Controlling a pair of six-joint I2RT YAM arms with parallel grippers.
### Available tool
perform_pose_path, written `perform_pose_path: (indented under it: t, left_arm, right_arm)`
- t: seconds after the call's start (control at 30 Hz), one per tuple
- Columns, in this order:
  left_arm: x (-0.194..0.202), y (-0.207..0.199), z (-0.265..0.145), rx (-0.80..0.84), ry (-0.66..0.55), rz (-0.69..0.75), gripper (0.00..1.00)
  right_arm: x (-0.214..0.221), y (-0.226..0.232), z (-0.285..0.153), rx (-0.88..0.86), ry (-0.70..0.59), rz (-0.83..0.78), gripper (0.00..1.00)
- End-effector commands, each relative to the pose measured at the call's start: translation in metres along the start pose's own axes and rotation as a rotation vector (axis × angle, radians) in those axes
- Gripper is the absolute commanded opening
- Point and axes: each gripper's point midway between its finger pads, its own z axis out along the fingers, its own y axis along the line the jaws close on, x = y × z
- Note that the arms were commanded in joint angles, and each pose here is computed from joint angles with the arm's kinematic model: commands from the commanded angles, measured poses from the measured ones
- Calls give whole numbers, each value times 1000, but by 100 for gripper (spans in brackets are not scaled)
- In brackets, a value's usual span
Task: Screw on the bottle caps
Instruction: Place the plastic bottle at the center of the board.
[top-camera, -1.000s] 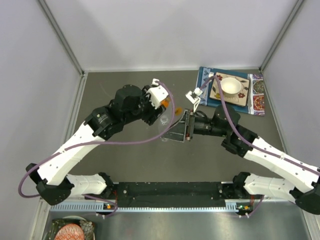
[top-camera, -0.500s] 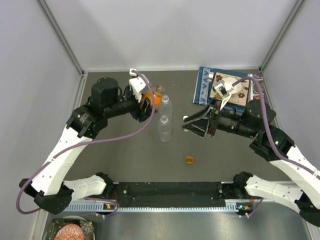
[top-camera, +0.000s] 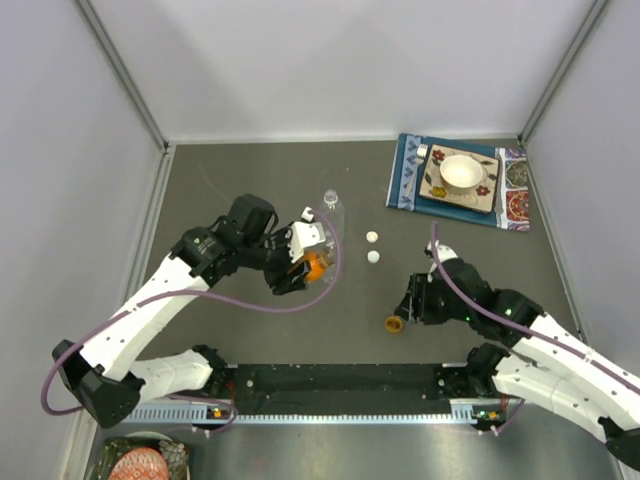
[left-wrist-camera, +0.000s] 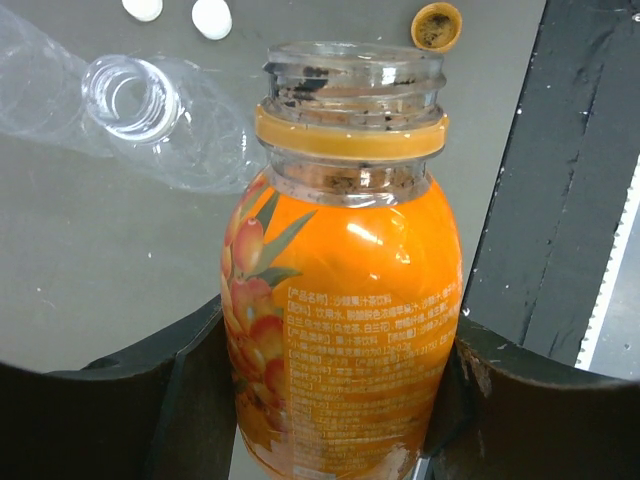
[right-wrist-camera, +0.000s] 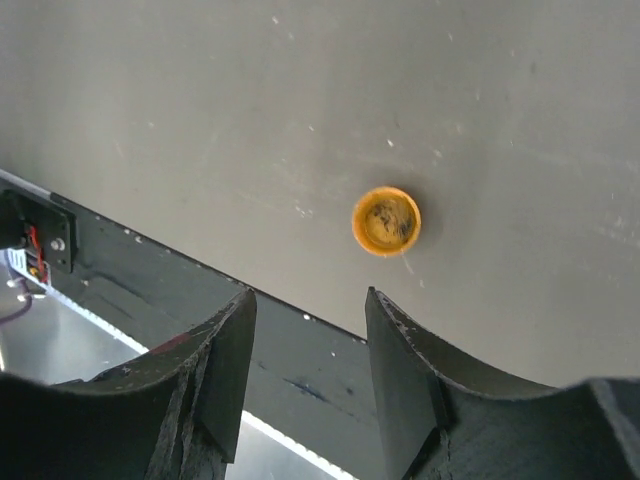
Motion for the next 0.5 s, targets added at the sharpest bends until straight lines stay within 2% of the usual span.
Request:
perform_pose_path:
  t: [0.0, 0.07, 0.17, 0.27, 0.37, 0.47]
  left_arm:
    - [-10, -11, 3, 34, -45, 90, 27]
    - [3, -16, 17, 36, 15, 139, 28]
    - [60, -8, 49, 19, 224, 178, 31]
    - [99, -13, 72, 68, 362, 168, 35]
    - [121, -24, 93, 107, 429, 186, 36]
    - [131, -37, 110, 145, 461, 217, 36]
  right_arm:
    - [17, -17, 5, 66, -37, 119, 48]
    - [28, -17, 14, 81, -28, 132, 47]
    - [29, -16, 20, 107, -34, 139, 43]
    - [3, -16, 5, 114, -156, 158, 37]
    - [-23, -16, -19, 123, -267, 177, 37]
    - [-36, -15, -36, 129, -316, 201, 38]
